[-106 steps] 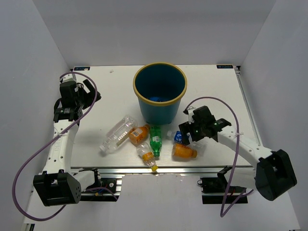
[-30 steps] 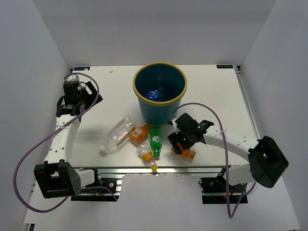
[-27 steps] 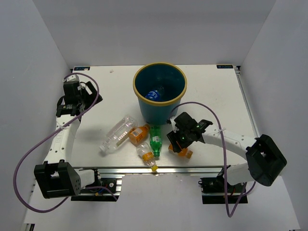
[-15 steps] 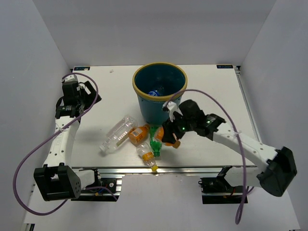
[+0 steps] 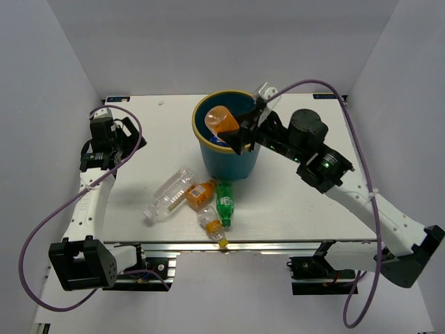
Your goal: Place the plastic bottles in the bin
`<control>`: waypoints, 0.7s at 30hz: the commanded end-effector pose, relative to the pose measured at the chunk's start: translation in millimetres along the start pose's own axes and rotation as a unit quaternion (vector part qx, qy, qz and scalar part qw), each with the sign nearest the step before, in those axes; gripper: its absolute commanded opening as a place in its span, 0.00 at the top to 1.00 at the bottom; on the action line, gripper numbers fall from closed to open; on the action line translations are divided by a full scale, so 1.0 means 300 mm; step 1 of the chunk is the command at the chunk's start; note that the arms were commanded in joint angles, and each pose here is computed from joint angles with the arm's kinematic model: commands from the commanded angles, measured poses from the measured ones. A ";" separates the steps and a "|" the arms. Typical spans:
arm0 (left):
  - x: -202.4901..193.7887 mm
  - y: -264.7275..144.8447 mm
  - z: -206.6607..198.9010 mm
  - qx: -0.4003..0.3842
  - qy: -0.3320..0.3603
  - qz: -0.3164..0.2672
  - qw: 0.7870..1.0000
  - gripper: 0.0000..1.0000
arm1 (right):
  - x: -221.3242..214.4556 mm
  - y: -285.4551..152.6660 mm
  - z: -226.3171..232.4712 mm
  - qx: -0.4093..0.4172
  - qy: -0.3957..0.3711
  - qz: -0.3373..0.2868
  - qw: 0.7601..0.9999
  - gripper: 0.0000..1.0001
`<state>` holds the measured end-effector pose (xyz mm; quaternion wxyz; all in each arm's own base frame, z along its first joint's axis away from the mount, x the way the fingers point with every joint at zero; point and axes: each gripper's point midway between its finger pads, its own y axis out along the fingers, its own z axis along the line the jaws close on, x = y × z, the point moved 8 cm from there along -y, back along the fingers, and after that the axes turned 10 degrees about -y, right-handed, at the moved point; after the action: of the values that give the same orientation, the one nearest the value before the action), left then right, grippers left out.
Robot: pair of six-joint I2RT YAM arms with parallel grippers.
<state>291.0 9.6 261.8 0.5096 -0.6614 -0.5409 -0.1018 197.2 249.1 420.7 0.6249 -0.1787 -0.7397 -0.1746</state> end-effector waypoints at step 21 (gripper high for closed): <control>0.021 -0.026 -0.023 -0.020 0.001 -0.009 1.000 0.02 | -0.561 0.008 0.303 0.164 0.062 0.313 0.933 0.11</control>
<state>290.2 9.3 263.3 0.5078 -0.6617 -0.5418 -0.1038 152.4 296.2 283.9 0.6822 -0.2145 -0.6857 0.1355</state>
